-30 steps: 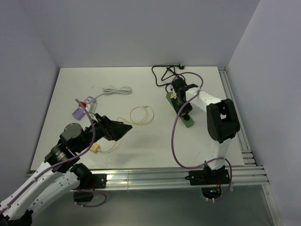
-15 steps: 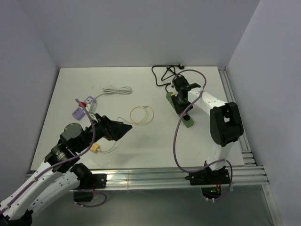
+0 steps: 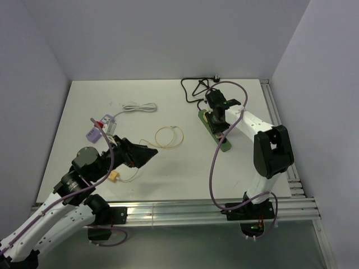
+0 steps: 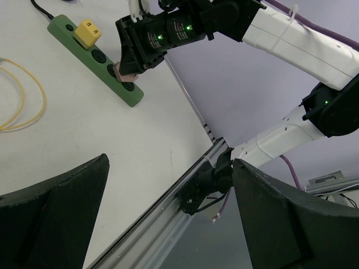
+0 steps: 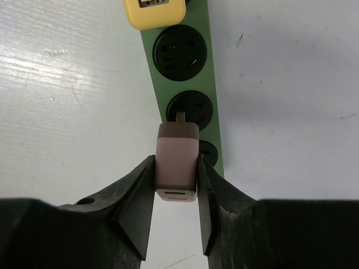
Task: Insert the plug
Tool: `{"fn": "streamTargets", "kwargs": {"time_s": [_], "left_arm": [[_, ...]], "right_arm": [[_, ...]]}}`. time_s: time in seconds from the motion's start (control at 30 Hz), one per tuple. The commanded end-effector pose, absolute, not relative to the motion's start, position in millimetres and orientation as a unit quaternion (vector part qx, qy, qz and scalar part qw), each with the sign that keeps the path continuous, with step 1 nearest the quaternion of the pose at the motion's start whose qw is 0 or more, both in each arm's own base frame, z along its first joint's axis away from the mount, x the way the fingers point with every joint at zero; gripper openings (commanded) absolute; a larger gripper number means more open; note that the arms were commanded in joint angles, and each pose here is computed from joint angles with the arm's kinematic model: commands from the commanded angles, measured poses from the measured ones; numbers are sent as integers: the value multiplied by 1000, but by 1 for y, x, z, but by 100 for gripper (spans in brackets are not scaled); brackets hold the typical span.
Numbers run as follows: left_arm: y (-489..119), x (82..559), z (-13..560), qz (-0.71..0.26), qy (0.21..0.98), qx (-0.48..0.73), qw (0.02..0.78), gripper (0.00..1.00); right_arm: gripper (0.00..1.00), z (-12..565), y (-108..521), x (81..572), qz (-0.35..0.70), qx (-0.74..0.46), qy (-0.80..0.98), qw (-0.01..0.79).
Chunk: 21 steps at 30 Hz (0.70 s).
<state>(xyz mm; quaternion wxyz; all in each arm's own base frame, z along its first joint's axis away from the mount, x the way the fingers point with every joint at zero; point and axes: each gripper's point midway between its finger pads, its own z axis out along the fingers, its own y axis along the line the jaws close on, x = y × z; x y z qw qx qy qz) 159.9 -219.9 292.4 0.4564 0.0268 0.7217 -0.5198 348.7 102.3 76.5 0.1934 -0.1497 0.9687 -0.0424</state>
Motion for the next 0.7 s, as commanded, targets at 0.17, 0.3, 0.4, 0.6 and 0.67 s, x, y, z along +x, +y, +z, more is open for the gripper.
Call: {"fn": "streamTargets", "kwargs": {"time_s": [0.17, 0.3, 0.4, 0.6, 0.67], "left_arm": [[-221, 157, 304, -535, 704, 35, 466, 97], [-220, 157, 305, -534, 702, 35, 469, 97], [-218, 156, 306, -532, 702, 36, 472, 97], [-214, 158, 306, -517, 706, 38, 483, 97], [-213, 158, 306, -515, 706, 38, 485, 97]], "right_arm": [[0, 71, 96, 342, -65, -171, 969, 164], [0, 65, 98, 357, -66, -197, 968, 138], [0, 61, 92, 364, -60, -204, 970, 118], [0, 41, 86, 369, -58, -209, 971, 103], [0, 34, 79, 365, -52, -196, 975, 96]]}}
